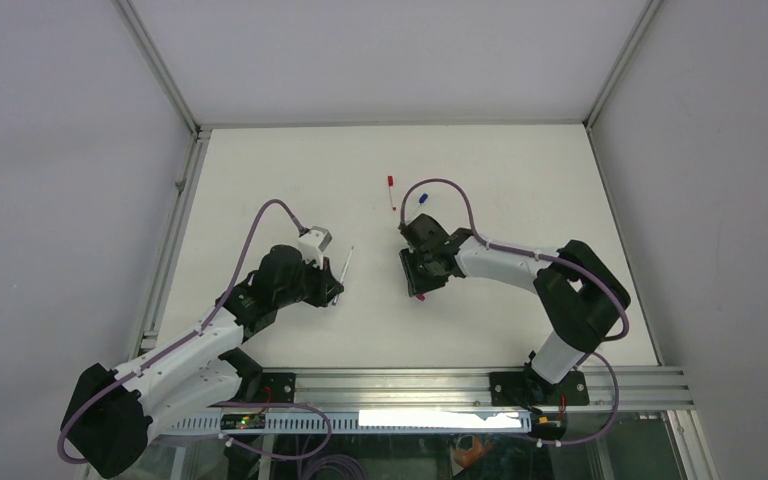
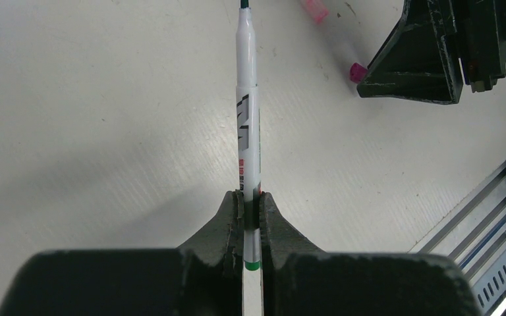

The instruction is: Insert the pens into the pen caps

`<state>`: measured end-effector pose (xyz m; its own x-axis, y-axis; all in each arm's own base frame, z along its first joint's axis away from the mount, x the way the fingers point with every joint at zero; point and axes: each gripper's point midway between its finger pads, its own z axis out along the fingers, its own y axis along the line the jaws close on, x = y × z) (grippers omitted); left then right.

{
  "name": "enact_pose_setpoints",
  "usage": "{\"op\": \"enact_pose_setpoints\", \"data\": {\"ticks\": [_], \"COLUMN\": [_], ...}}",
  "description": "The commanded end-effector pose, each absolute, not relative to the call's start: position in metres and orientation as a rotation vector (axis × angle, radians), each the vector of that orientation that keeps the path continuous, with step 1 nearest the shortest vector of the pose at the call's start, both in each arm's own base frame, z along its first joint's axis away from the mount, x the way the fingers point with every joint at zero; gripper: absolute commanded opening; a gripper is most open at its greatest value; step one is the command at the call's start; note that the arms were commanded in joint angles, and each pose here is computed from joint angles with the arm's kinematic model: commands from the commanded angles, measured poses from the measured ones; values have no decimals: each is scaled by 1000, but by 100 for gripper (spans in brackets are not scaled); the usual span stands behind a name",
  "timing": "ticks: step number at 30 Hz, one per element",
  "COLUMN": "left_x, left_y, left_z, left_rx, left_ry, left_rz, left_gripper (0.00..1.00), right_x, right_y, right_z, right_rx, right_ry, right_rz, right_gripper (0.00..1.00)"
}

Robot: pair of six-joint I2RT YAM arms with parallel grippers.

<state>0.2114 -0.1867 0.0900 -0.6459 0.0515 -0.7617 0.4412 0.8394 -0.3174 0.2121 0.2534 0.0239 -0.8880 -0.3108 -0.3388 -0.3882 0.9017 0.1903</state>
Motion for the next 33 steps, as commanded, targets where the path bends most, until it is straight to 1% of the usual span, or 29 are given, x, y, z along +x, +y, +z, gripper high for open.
{"op": "enact_pose_setpoints", "data": {"ticks": [1,8,12,14,17,18,21,24,26,29,33], "left_x": [219,219,220,220,220,220,220,224,227,228,229], "left_y": [-201,-202,-203,-203,-203,-203,-203,-205,-209,-219,-229], "left_z": [115,115,116,116,116,116,116,121,130,146,166], "left_rx": [353,353,355,355,356,356,361,360,344,331,329], "left_ry": [2141,2142,2139,2138,2141,2141,2135,2103,2051,1944,1825], "left_rz": [-694,-697,-698,-699,-698,-699,-697,-702,-736,-825,-906], "left_gripper": [0,0,0,0,0,0,0,0,0,0,0], "right_x": [210,214,215,216,217,219,223,235,247,266,286], "right_y": [251,242,241,243,244,244,249,262,275,295,304], "right_z": [19,12,7,4,2,2,8,32,61,119,184], "right_rx": [-562,-576,-579,-584,-580,-574,-547,-488,-414,-280,-140], "right_ry": [2765,2746,2748,2748,2748,2745,2717,2627,2513,2279,2005], "right_rz": [320,166,108,102,89,87,110,208,326,542,747], "right_gripper": [33,29,23,16,2,0,0,0,0,0,0]}}
